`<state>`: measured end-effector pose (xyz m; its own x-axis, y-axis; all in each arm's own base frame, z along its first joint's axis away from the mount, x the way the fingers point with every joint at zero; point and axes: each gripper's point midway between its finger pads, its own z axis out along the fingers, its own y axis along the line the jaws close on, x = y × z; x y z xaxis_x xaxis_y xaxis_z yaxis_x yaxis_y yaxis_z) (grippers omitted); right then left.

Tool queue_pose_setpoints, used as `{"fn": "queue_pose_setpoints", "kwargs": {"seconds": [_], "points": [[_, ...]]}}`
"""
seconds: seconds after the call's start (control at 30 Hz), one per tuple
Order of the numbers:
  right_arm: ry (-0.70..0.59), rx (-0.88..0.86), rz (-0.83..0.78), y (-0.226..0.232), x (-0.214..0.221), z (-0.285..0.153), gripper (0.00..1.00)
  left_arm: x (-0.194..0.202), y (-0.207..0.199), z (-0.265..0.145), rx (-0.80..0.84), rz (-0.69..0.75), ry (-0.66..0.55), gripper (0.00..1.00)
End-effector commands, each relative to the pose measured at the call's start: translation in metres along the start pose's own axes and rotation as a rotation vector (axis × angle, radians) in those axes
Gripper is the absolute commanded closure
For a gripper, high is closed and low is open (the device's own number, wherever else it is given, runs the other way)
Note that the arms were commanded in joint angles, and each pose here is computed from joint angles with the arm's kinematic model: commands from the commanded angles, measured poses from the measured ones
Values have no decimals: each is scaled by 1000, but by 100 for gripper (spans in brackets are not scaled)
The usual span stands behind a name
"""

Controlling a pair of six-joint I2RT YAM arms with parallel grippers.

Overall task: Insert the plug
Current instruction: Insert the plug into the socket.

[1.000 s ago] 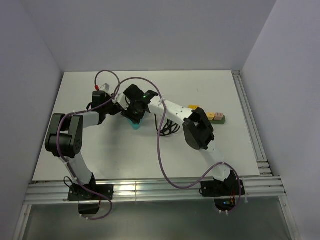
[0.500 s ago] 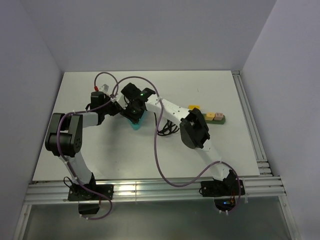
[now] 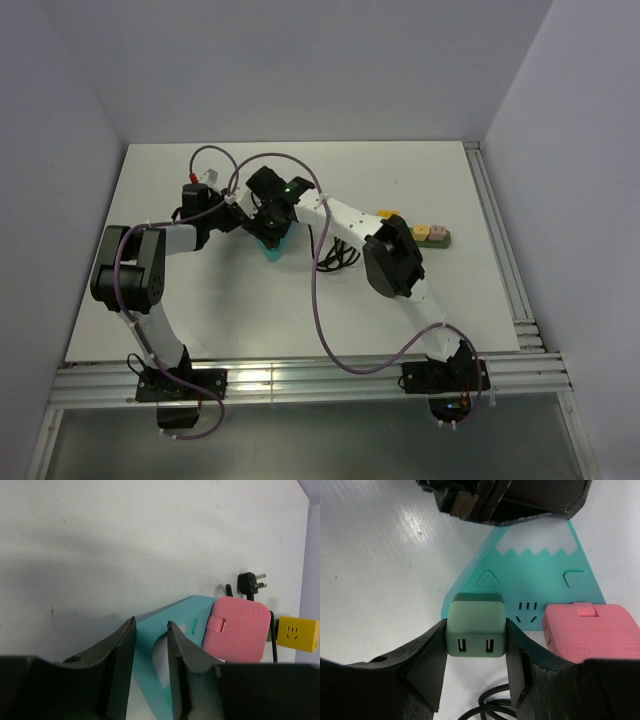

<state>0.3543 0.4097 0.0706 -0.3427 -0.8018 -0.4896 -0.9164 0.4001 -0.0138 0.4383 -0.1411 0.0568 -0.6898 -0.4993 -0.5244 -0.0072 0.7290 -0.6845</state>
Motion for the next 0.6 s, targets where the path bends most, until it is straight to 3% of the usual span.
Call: {"fn": "queue_pose_setpoints", "kwargs": {"seconds": [0.0,0.07,0.17,0.2,0.23,0.4,0.47,0.57], "points": [[-96,8,-5,-6,-10,12,80,87,16,-13,-45,-105,300,64],[-179,19,-22,-4,-26,-5,72,86,17,-12,-49,-106,298,64],[-262,31,-49,-2,-46,-29,48,86,19,-12,-50,-115,297,64],[-277,49,-53,-4,-51,-37,6,84,18,-12,-46,-115,292,64],[-313,76,-57,-7,-59,-44,0,84,19,-13,-47,-118,292,64],[-517,117,-85,5,-83,-108,0,80,20,-15,-55,-115,274,63],[-525,124,-76,6,-81,-116,0,79,20,-16,-61,-114,269,62],[-590,147,-71,9,-83,-142,0,76,17,-20,-50,-115,248,52]]}}
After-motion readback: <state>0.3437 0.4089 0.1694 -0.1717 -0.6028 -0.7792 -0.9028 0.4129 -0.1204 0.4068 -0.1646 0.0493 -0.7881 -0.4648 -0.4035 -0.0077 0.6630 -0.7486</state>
